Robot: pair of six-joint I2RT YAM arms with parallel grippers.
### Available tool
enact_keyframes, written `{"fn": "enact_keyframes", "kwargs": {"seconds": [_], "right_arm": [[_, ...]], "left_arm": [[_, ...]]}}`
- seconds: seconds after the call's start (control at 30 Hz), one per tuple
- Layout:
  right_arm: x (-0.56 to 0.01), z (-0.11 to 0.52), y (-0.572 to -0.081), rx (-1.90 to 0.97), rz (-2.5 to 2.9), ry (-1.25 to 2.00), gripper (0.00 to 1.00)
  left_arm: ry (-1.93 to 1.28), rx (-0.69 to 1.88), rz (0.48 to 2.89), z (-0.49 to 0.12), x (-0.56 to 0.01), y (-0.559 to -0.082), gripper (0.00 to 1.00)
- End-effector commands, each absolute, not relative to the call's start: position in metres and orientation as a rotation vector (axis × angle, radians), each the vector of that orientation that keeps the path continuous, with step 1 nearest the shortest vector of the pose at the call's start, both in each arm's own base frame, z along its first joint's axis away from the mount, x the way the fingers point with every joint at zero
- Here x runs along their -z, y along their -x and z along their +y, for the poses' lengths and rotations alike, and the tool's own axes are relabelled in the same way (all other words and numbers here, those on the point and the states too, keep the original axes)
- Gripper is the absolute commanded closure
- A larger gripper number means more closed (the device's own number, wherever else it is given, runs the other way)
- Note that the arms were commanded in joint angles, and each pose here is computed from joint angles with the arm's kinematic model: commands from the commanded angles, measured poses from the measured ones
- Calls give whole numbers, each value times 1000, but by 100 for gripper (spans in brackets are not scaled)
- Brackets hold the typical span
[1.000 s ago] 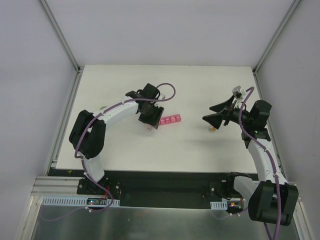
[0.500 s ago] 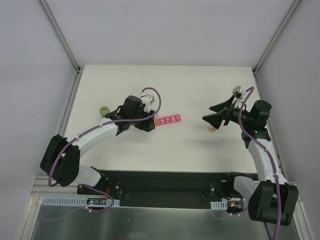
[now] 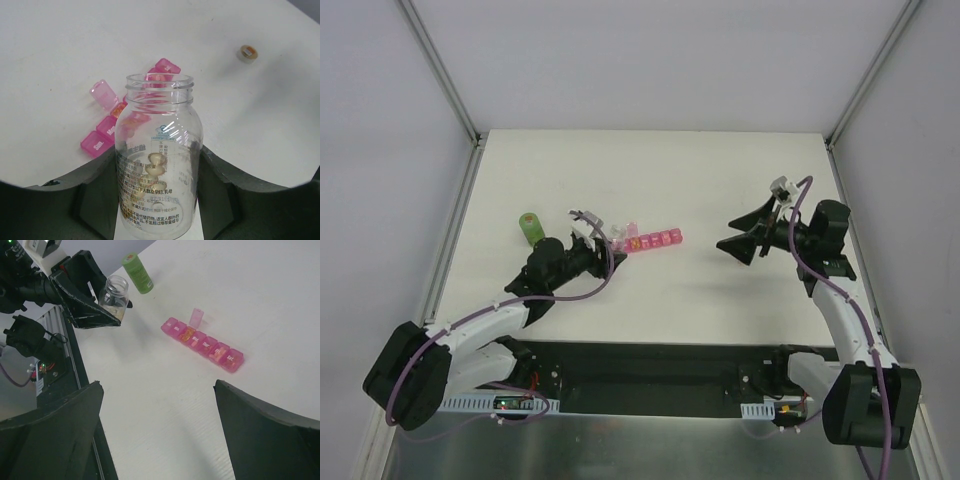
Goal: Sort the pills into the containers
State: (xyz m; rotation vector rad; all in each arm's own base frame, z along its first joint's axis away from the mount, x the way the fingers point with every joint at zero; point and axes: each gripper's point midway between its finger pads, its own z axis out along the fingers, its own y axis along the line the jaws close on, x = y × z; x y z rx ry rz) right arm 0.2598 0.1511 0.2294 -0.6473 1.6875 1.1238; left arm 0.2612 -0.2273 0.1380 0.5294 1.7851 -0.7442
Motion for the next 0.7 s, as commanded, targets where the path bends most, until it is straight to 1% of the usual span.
{"fn": "enact_keyframes", "kwargs": {"seconds": [0.0, 0.3, 0.4, 0.43, 0.5, 0.53, 0.57, 0.67], "right_arm": [[-236, 162, -256, -1096, 1642, 779, 3], [-232, 189, -233, -1213, 1584, 964, 3], [-235, 198, -224, -1250, 1584, 1019, 3], [-227, 199, -217, -1251, 1600, 1060, 3], [-234, 208, -212, -1195, 1581, 1169, 4], [-222, 208, -199, -1186, 1614, 1248, 3], [-216, 208, -197, -1133, 1639, 1301, 3], [-227, 225, -175, -1163, 1609, 1431, 3]], "left_arm": [[-570, 817, 1519, -238, -193, -259, 100], [-692, 941, 1431, -248, -192, -226, 100], [-722, 993, 1434, -253, -189, -218, 100], [-743, 1029, 1429, -256, -189, -212, 100], [-757, 1059, 1415, -258, -191, -207, 100], [-768, 1085, 1410, -260, -192, -203, 100], [-771, 1100, 1412, -261, -192, -202, 100], [-783, 1145, 1400, -264, -194, -196, 100]]}}
